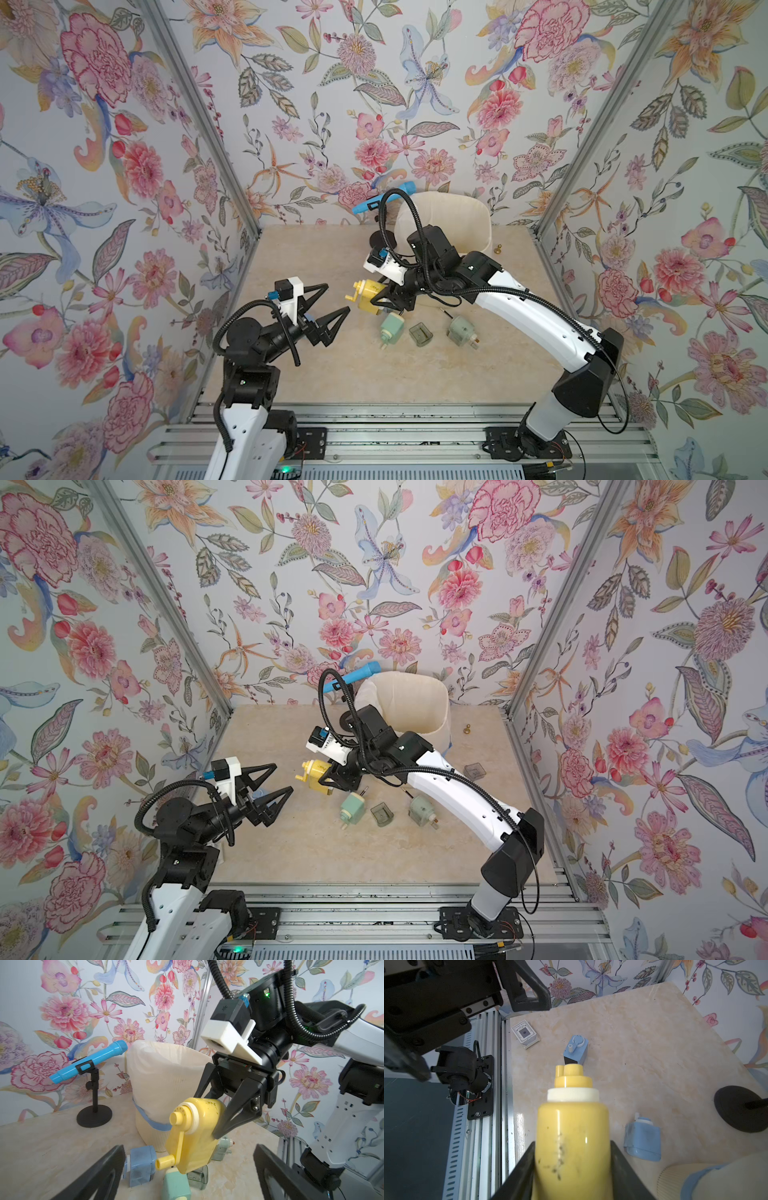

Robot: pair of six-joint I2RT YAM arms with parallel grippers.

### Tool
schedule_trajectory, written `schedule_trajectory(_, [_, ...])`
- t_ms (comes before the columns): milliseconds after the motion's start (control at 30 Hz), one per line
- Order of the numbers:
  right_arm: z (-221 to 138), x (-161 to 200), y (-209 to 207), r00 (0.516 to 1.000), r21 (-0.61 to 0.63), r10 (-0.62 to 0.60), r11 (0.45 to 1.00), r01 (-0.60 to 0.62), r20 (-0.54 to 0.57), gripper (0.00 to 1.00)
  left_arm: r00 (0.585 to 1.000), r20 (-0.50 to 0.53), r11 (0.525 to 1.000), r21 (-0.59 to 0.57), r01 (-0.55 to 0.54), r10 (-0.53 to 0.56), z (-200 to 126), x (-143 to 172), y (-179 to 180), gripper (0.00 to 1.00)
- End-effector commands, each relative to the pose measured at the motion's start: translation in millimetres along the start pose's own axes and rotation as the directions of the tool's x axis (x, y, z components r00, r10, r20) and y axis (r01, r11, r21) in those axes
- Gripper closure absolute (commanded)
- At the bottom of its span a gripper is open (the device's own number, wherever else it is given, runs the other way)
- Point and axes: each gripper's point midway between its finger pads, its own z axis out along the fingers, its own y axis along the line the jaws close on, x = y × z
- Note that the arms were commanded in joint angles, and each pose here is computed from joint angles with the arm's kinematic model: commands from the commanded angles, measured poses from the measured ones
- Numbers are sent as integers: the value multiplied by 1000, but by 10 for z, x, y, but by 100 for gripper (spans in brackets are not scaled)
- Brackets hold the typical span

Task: Take out the pencil sharpener tray and clean the shavings
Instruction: Pick up the pencil sharpener from the center of the board.

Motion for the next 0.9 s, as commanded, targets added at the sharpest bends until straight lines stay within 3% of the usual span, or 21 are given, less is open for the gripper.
schedule_trajectory(0, [-367,-218,294,993,-46,-65,996,70,100,70,996,-60,984,174,-48,59,18,74,-273,0])
schedule_trajectory(167, [-510,-111,557,992,-48,-100,993,104,83,69,995,-59,964,257,-69,86,88,80,-376,0])
schedule_trajectory(400, [-437,122,662,989,-6,-145,989,145,11,69,990,-11,921,366,-130,144,142,41,-497,0])
schedule_trajectory(533, [-451,155,687,988,-5,-151,988,151,7,69,991,-50,861,501,-80,121,249,138,-742,0])
schedule_trajectory(667, [-490,123,740,987,-25,-159,987,160,11,69,985,-137,852,523,-19,106,308,442,-807,0])
schedule_trajectory(867, [-467,157,844,984,-61,-176,983,176,-2,67,986,-138,837,547,-6,97,282,546,-921,1])
